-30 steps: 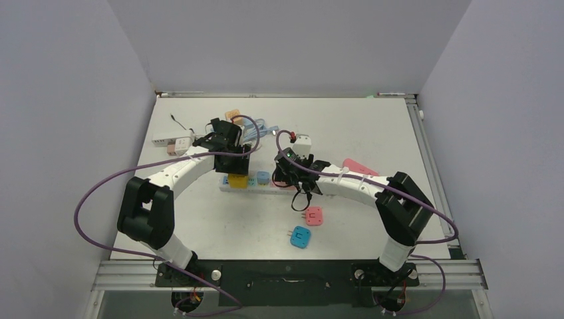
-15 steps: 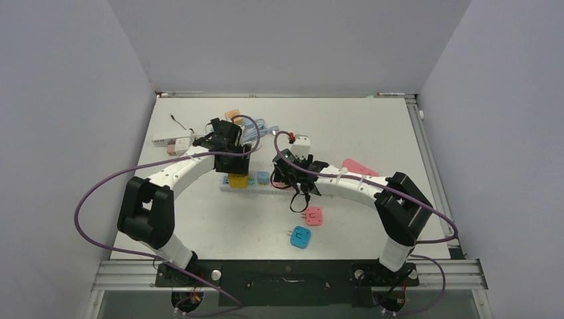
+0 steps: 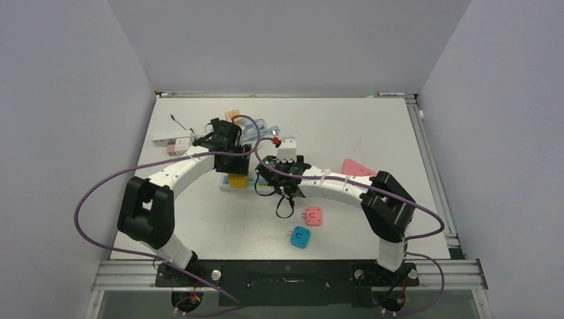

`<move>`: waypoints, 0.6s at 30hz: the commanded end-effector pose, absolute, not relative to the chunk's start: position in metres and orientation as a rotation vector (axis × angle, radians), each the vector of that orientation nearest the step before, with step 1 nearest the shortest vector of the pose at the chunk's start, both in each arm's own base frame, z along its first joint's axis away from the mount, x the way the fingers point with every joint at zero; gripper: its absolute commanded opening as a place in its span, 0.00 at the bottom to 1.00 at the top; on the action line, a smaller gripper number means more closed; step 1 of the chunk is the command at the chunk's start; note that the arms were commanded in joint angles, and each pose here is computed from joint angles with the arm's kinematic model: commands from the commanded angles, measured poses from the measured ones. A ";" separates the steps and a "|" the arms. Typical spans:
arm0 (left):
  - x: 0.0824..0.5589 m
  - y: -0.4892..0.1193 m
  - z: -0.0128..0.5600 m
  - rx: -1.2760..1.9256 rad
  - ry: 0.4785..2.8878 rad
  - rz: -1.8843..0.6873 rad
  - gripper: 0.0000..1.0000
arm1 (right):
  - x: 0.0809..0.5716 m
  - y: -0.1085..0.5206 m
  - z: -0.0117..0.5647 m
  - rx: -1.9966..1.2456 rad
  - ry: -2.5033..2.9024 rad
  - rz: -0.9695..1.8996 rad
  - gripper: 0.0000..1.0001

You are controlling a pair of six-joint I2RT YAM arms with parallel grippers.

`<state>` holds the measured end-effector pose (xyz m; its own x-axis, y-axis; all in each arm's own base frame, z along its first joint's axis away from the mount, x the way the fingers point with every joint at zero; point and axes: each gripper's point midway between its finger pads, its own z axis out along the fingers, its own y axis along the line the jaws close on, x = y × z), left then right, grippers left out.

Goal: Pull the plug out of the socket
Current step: Remove the plug from the socket.

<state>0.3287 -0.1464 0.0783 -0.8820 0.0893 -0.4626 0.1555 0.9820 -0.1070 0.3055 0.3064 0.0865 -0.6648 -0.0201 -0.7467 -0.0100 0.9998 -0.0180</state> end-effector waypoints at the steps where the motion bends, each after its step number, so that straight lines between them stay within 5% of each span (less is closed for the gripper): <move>1: 0.307 -0.146 0.051 0.183 2.786 -0.210 0.00 | 0.311 0.313 0.114 -0.005 2.218 -0.044 0.05; 18: 0.307 -0.145 0.049 0.183 2.792 -0.204 0.00 | 0.316 0.310 0.108 0.056 2.278 0.167 0.05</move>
<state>0.3283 -0.1465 0.0780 -0.8825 0.0946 -0.4607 0.1606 0.9813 -0.1061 0.3074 0.3032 0.0849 -0.6735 -0.0087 -0.7391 -0.0033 1.0000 -0.0087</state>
